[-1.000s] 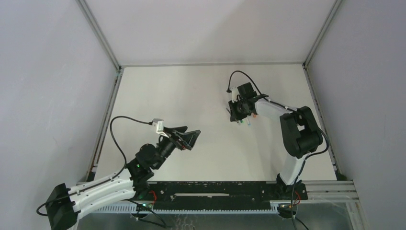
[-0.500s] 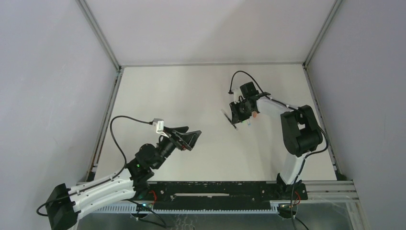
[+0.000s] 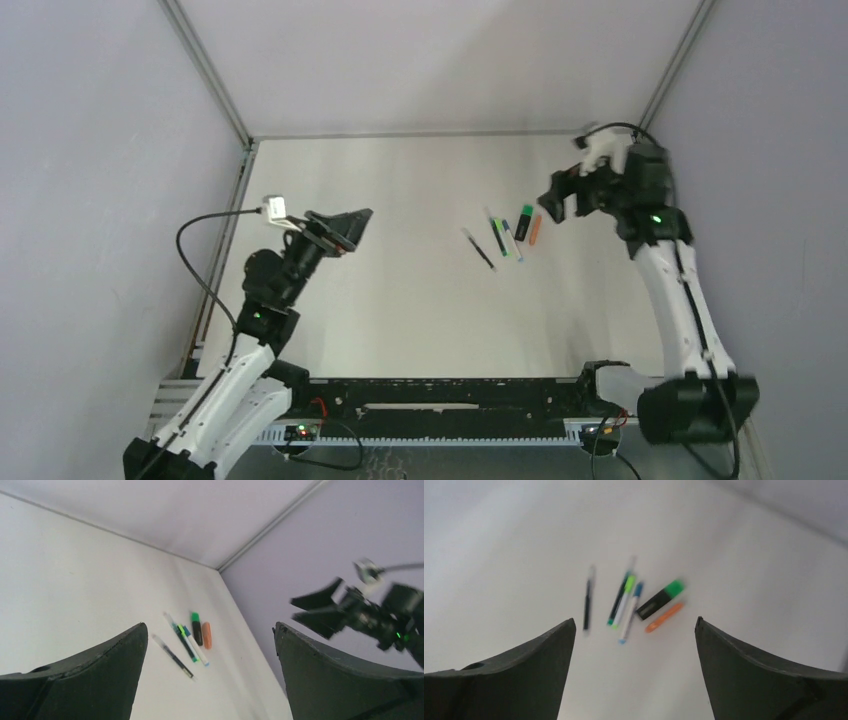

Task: Insert the pens into the pen caps
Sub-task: Place the pen at the center of the board.

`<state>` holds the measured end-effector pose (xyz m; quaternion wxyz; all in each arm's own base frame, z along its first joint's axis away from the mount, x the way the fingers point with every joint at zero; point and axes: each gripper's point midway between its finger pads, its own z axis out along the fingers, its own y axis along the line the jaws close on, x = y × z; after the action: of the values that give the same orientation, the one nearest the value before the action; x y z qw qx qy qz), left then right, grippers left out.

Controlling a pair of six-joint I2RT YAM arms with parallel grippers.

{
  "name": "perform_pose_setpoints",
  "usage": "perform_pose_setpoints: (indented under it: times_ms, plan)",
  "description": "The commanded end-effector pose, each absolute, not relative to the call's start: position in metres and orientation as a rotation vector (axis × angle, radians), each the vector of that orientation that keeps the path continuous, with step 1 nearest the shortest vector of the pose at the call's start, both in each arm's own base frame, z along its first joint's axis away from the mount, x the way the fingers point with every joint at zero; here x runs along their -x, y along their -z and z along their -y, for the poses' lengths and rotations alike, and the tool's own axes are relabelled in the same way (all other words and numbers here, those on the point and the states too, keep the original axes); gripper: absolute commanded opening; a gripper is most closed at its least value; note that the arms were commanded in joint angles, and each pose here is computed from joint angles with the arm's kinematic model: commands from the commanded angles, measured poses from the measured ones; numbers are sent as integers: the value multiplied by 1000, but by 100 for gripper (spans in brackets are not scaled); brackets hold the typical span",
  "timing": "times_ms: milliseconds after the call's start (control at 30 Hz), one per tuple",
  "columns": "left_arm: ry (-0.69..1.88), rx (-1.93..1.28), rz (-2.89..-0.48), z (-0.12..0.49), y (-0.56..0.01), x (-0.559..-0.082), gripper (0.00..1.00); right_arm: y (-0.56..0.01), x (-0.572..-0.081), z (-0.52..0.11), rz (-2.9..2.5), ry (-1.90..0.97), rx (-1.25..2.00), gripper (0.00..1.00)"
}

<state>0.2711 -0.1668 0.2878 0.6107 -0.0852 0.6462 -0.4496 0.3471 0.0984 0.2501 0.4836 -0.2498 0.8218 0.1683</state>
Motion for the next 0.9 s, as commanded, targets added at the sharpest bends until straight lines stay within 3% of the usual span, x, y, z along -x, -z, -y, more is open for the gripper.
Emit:
perform_pose_setpoints:
  times_ms: [0,233,400,867]
  plan:
    - [1165,152,-1443,156,-344,-259,100,-319,-321,-73,-1773,-442,569,99]
    - [859,162,-1553,116,-375,-242,100,-401,-290,-33,-1646,-323,271,100]
    - [683,118,-1476,87,-417,-204,100,-445,-264,-29,-1591,-276,181,100]
    - [640,18,-1455,82,-426,-164,100,-488,-226,-44,-1503,-376,76,100]
